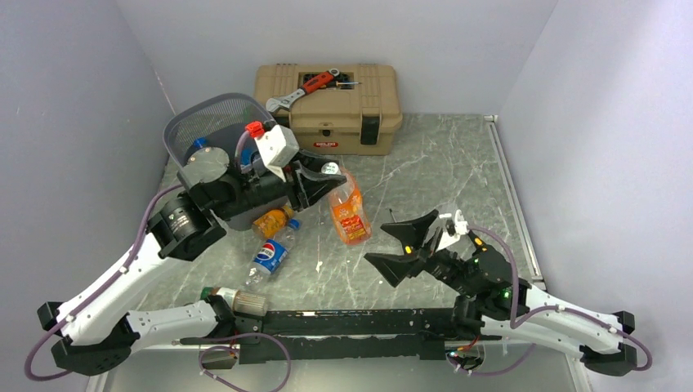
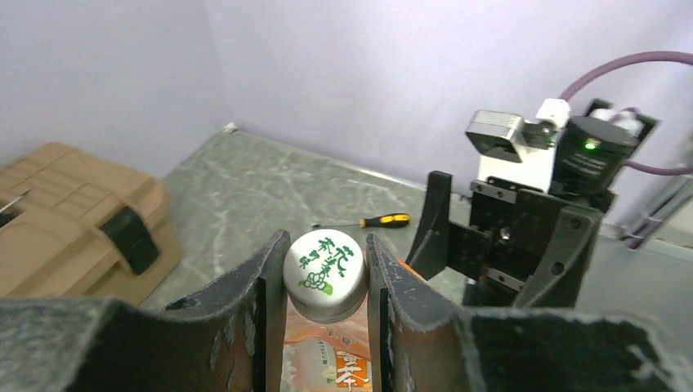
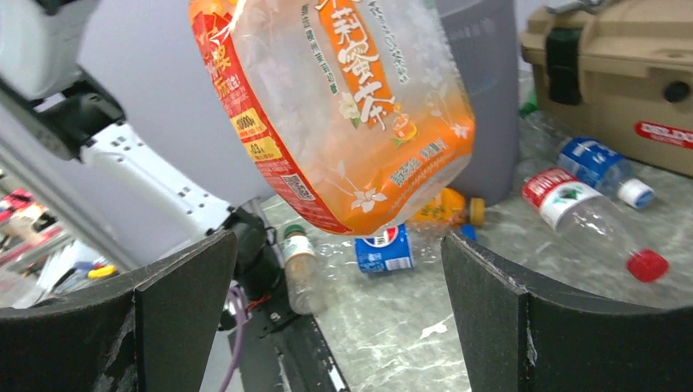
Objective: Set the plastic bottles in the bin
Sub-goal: Place the plastic bottle in the trash bin.
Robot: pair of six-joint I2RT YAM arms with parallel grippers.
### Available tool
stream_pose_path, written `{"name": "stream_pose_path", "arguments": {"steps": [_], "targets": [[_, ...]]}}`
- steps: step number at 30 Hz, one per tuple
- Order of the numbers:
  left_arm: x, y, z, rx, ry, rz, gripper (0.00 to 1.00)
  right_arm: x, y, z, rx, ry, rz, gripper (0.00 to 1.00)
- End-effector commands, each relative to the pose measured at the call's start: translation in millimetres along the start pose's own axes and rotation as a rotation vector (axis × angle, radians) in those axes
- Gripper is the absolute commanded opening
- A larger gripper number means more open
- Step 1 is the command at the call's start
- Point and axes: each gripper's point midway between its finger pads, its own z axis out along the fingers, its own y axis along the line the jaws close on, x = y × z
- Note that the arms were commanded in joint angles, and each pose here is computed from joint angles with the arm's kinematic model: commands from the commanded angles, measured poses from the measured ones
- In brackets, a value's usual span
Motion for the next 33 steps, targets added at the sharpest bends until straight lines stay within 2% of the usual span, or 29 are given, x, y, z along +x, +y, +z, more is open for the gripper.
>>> {"name": "stream_pose_path", "arguments": {"steps": [1, 4, 8, 13, 19, 27, 29, 33], "targets": [[-4, -32, -6, 0.237, -0.016, -0.069, 0.0, -35, 34, -8, -0.164, -0.076, -0.02, 1.0], [-9, -12, -9, 0.127, -0.028, -0.051, 0.0, -42, 27, -10, -0.125, -0.105, -0.012, 1.0], [-39, 37, -25, -0.157, -0.053, 0.068, 0.0, -37, 3, -13, -0.004, -0.115, 0.016, 1.0], [-93, 107, -61, -0.585, -0.176, 0.29, 0.0, -3, -37, -13, 0.189, -0.068, 0.055, 1.0], [-146, 154, -85, -0.891, -0.272, 0.477, 0.0, 40, -54, -9, 0.247, 0.004, 0.086, 1.0], [-153, 265, -129, -1.195, -0.198, 0.397, 0.0, 54, -56, -6, 0.254, 0.049, 0.069, 1.0], [-139, 294, -138, -1.265, -0.159, 0.381, 0.0, 56, -56, -6, 0.248, 0.058, 0.067, 1.0], [-81, 339, -146, -1.286, -0.066, 0.228, 0.0, 59, -55, -8, 0.241, 0.068, 0.064, 1.0]]}}
